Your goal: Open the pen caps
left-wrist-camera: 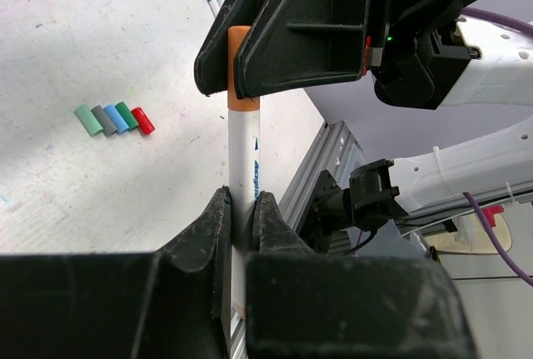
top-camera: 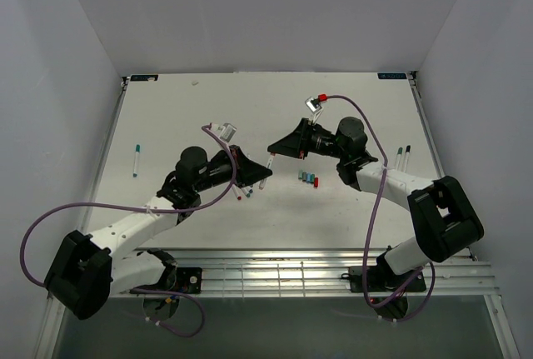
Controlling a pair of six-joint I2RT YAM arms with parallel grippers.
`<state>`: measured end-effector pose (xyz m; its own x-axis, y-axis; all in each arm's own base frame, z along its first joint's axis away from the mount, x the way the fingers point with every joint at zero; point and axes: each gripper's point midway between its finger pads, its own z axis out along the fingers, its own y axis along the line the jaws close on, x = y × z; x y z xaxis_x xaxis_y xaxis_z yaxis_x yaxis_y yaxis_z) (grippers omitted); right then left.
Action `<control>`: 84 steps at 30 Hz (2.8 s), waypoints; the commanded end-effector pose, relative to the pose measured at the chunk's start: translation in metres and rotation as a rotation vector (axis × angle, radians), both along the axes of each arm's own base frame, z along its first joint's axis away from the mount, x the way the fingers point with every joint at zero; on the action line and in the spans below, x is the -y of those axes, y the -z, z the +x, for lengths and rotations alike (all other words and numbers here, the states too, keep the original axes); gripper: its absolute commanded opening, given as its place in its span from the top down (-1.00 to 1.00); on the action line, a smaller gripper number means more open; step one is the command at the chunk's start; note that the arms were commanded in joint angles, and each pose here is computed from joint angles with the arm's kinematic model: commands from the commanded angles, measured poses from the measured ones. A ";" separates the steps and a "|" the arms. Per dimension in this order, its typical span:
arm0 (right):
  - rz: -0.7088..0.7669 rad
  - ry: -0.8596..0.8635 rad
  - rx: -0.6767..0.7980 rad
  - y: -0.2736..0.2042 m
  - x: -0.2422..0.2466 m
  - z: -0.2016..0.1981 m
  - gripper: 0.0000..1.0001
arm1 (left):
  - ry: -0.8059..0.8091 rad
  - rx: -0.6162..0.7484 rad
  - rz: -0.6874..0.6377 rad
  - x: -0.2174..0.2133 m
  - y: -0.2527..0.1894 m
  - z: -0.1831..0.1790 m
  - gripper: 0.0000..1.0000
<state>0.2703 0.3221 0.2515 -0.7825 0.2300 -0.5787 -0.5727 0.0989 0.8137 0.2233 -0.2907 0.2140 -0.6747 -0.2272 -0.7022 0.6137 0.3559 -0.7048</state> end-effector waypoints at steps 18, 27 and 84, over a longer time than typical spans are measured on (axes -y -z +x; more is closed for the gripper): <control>0.024 0.043 0.109 -0.040 -0.018 0.019 0.85 | -0.050 -0.182 0.186 -0.004 0.034 -0.007 1.00; -0.753 0.606 0.089 0.032 0.024 0.091 0.85 | -0.377 -0.102 0.537 -0.023 0.059 0.020 1.00; -0.871 0.481 0.131 0.057 0.010 0.066 0.85 | -0.480 -0.183 0.323 -0.051 0.021 -0.006 1.00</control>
<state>0.2934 0.3816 0.2688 -0.6657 0.1081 -0.7383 -0.6558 0.3873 0.6480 0.2215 -0.2701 0.2198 -0.6735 -0.3739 -0.6376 0.3191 0.6311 -0.7071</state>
